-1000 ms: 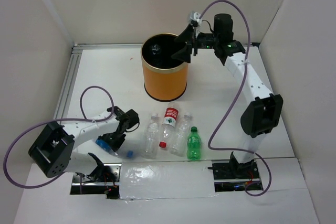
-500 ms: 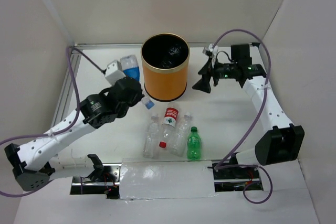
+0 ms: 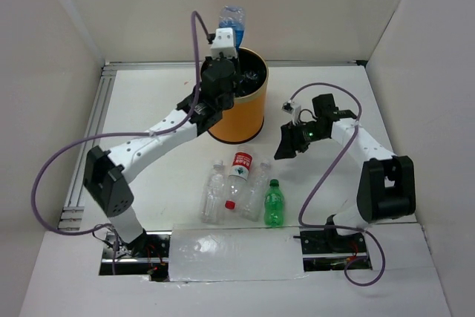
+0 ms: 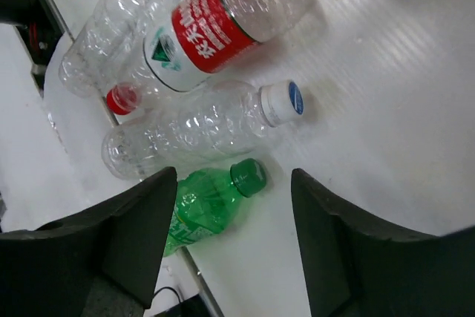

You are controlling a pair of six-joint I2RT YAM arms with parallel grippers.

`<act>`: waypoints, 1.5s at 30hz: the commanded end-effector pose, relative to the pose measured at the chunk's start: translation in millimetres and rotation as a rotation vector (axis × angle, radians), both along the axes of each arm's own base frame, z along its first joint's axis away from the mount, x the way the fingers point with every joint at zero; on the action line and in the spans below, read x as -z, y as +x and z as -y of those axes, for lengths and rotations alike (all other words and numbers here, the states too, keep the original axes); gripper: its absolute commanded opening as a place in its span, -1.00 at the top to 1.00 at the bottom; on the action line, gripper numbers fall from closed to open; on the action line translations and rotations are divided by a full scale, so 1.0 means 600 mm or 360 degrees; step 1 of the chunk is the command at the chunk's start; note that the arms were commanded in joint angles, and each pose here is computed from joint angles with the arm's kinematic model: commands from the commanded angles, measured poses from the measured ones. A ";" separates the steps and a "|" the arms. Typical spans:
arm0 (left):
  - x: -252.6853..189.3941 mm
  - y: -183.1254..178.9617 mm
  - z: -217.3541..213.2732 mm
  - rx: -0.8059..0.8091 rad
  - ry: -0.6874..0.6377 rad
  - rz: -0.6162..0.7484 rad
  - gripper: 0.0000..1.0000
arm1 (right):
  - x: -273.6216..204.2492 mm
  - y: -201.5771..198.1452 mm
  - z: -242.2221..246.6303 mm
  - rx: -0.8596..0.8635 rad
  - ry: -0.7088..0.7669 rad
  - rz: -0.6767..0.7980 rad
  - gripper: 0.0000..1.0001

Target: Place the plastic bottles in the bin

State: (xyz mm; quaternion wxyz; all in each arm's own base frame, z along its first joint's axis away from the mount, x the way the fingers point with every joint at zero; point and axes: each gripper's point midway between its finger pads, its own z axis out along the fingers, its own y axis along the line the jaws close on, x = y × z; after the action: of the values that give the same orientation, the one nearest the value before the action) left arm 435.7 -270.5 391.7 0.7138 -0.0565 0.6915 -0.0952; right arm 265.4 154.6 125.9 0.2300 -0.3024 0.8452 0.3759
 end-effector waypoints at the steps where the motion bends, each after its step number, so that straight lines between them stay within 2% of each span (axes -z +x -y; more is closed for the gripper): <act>1: -0.027 0.040 -0.032 -0.0217 0.0063 0.0101 0.54 | 0.021 -0.007 -0.019 0.0109 0.0100 -0.0232 -0.43; 2: -0.019 0.057 -0.052 -0.0264 0.0091 0.0074 0.03 | 0.031 -0.004 -0.021 0.0138 0.0110 -0.0255 -0.58; 4: 0.013 0.079 -0.043 -0.0218 0.0111 0.0002 -0.35 | 0.042 0.002 -0.019 0.0241 0.0089 -0.0333 -0.85; 5: 0.010 0.086 -0.052 -0.0225 0.0122 -0.0035 -0.55 | 0.053 0.002 -0.017 0.0277 0.0072 -0.0371 -0.90; 8: 0.009 0.084 -0.046 -0.0187 0.0131 -0.0082 -0.69 | 0.086 -0.002 -0.019 0.0338 0.0067 -0.0523 -0.96; 9: -0.008 0.077 -0.051 -0.0187 0.0110 -0.0059 -0.95 | 0.093 0.000 -0.020 0.0355 0.0069 -0.0551 -0.96; 10: -0.012 0.071 -0.048 -0.0141 0.0107 -0.0053 -0.99 | 0.113 0.003 -0.019 0.0384 0.0051 -0.0593 -0.94; 13: -0.039 0.016 -0.053 -0.0082 0.0137 -0.0028 -0.99 | 0.138 0.008 -0.029 0.0412 0.0069 -0.0684 -0.88; 14: -0.076 -0.019 -0.070 -0.0073 0.0117 0.0028 -0.99 | 0.141 0.008 -0.034 0.0406 0.0096 -0.0715 -0.88; 16: -0.033 -0.067 -0.066 0.0022 0.0199 -0.0073 -0.99 | 0.156 0.006 -0.043 0.0397 0.0114 -0.0792 -0.83; 17: -0.022 -0.092 -0.067 0.0072 0.0155 -0.0110 -0.99 | 0.151 0.014 -0.055 0.0370 0.0141 -0.0791 -0.83; 18: 0.039 -0.114 -0.071 0.0111 0.0211 -0.0220 -0.99 | 0.153 0.011 -0.064 0.0352 0.0147 -0.0828 -0.83; 19: 0.038 -0.162 -0.087 0.0177 0.0180 -0.0236 -0.99 | 0.163 0.002 -0.071 0.0349 0.0152 -0.0905 -0.83; 20: 0.067 -0.185 -0.096 0.0195 0.0174 -0.0296 -0.99 | 0.162 0.004 -0.078 0.0325 0.0165 -0.0910 -0.83; 21: 0.099 -0.208 -0.099 0.0211 0.0094 -0.0366 -0.99 | 0.162 0.006 -0.085 0.0301 0.0172 -0.0915 -0.83; 22: 0.159 -0.247 -0.114 0.0230 0.0111 -0.0456 -0.99 | 0.172 -0.005 -0.094 0.0272 0.0152 -0.0948 -0.83; 24: 0.241 -0.290 -0.136 0.0186 0.0045 -0.0654 -0.99 | 0.170 -0.008 -0.107 0.0240 0.0156 -0.0962 -0.69; 25: 0.304 -0.318 -0.141 0.0206 0.0091 -0.0769 -0.99 | 0.176 -0.016 -0.109 0.0231 0.0140 -0.0997 -0.58; 26: 0.328 -0.334 -0.146 0.0201 0.0074 -0.0821 -0.99 | 0.180 -0.018 -0.109 0.0232 0.0136 -0.1011 -0.45; 27: 0.346 -0.349 -0.147 0.0205 0.0008 -0.0865 -0.99 | 0.179 -0.018 -0.110 0.0215 0.0147 -0.1002 -0.09; 30: 0.414 -0.386 -0.141 0.0280 0.0075 -0.1006 -0.99 | 0.177 -0.038 -0.104 0.0181 0.0126 -0.1059 0.44; 31: 0.432 -0.390 -0.139 0.0279 0.0094 -0.1053 -0.99 | 0.172 -0.041 -0.102 0.0148 0.0124 -0.1019 0.74; 33: 0.456 -0.402 -0.123 0.0347 0.0118 -0.1114 -0.99 | 0.159 -0.039 -0.087 0.0134 0.0126 -0.0980 1.00; 39: 0.525 -0.425 -0.116 0.0317 0.0173 -0.1311 -0.99 | 0.047 0.013 -0.044 0.0112 0.0295 -0.0687 1.00; 45: 0.515 -0.428 -0.078 0.0502 0.0144 -0.1246 -0.99 | -0.152 0.104 -0.004 -0.0029 0.0439 -0.0002 1.00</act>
State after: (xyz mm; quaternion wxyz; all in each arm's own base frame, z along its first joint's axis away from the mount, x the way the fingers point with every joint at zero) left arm 177.0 -205.7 73.4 0.3630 0.0459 0.9255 -0.0979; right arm 319.1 161.5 137.1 0.1669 -0.1895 0.8372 0.4850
